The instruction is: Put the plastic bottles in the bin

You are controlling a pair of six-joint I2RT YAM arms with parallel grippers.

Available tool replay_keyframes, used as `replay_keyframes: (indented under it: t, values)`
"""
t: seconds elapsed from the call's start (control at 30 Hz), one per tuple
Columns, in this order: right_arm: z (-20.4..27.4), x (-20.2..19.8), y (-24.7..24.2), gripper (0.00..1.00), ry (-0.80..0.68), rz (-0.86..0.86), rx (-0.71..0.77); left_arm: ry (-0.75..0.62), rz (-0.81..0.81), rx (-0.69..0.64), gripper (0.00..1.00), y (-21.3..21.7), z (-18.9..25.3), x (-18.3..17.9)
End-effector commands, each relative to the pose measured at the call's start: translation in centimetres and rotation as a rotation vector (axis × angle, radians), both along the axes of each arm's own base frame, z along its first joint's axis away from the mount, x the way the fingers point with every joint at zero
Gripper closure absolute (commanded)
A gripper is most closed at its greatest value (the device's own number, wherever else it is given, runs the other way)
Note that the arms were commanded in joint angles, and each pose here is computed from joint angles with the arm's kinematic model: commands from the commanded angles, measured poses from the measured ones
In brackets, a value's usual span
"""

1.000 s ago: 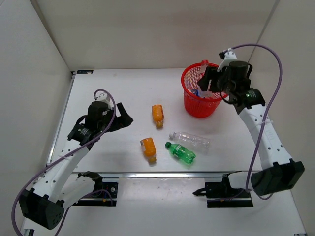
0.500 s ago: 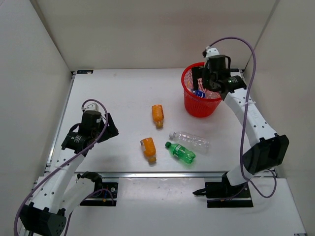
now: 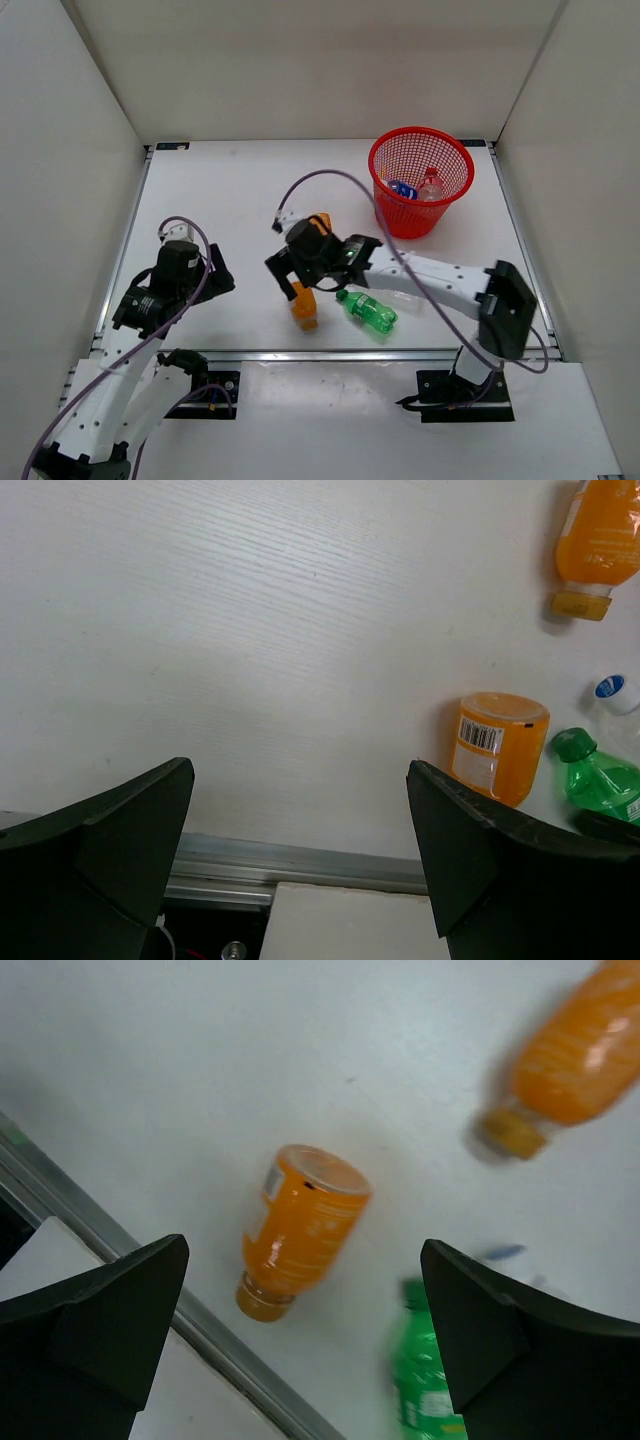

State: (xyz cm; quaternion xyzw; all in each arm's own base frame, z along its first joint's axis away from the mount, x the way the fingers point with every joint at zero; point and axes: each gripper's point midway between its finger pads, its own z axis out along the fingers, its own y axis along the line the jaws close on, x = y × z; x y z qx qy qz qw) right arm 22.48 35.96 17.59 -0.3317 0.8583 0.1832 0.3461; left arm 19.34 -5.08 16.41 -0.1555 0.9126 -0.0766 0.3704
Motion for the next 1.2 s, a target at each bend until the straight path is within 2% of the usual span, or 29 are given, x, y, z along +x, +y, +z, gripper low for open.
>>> replay_keyframes:
  t: [0.0, 0.23, 0.27, 0.33, 0.37, 0.4, 0.43, 0.5, 0.6, 0.7, 0.77, 0.9, 0.93, 1.0, 1.03, 1.1, 1.17]
  values:
    - [-3.0, -1.0, 3.9, 0.01, 0.084, -0.022, 0.043, 0.01, 0.005, 0.026, 0.02, 0.7, -0.4, -1.2]
    - [-10.6, -0.9, 3.5, 0.01, 0.111, -0.127, -0.142, 0.02, -0.006, 0.015, 0.01, 0.6, -0.8, -2.3]
    - [-11.5, -0.8, 3.3, 0.05, 0.129, -0.138, -0.153, 0.015, -0.011, 0.014, 0.01, 0.5, -0.7, -2.2]
    - [-12.5, -1.0, 3.1, 0.21, 0.179, -0.139, -0.167, 0.011, -0.011, 0.014, 0.01, 0.5, -0.7, -2.2]
    - [-12.5, -1.0, 3.3, 0.42, 0.197, -0.145, -0.155, 0.014, -0.013, 0.015, 0.02, 0.5, -0.8, -2.2]
    - [-11.3, -0.9, 3.8, 0.54, 0.188, -0.13, -0.121, 0.017, -0.019, 0.011, 0.01, 0.3, -0.9, -2.2]
    - [-10.5, -0.7, 4.1, 0.56, 0.171, -0.122, -0.104, 0.014, -0.008, 0.012, 0.01, 0.5, -0.8, -2.2]
    - [-6.2, 0.3, 4.3, 0.6, 0.105, -0.114, -0.035, 0.024, -0.012, 0.012, 0.02, 0.5, -1.3, -2.2]
    - [1.6, 3.1, 3.3, 0.62, 0.014, -0.136, 0.063, 0.002, -0.03, -0.007, 0.01, 0.1, -0.8, -1.9]
    - [8.2, 7.2, -1.3, 0.62, -0.092, -0.203, 0.127, -0.031, -0.052, -0.044, 0.01, -0.8, -0.2, -1.5]
    - [11.5, 11.5, -7.2, 0.6, -0.184, -0.319, 0.118, -0.017, -0.067, -0.044, 0.01, -1.2, -0.7, -1.3]
    - [15.4, 18.5, -19.2, 0.58, -0.305, -0.57, 0.096, -0.023, -0.079, -0.054, 0.02, -1.6, -0.4, -0.7]
    - [15.1, 19.2, -20.0, 0.56, -0.299, -0.56, 0.09, -0.04, -0.083, -0.068, 0.01, -1.7, -0.3, -0.5]
    - [16.1, 22.1, -25.4, 0.57, -0.35, -0.653, 0.087, -0.059, -0.082, -0.074, 0.01, -1.8, -0.2, -0.2]
    - [15.4, 22.8, -26.1, 0.57, -0.336, -0.644, 0.07, -0.066, -0.085, -0.09, 0.01, -2.2, -0.1, 0.0]
    - [14.7, 24.7, -28.2, 0.52, -0.335, -0.668, 0.051, -0.076, -0.103, -0.114, 0.02, -2.7, 0.3, 0.2]
    - [14.0, 25.7, -29.2, 0.3, -0.319, -0.684, 0.018, -0.065, -0.11, -0.124, 0.01, -3.0, 0.2, 0.4]
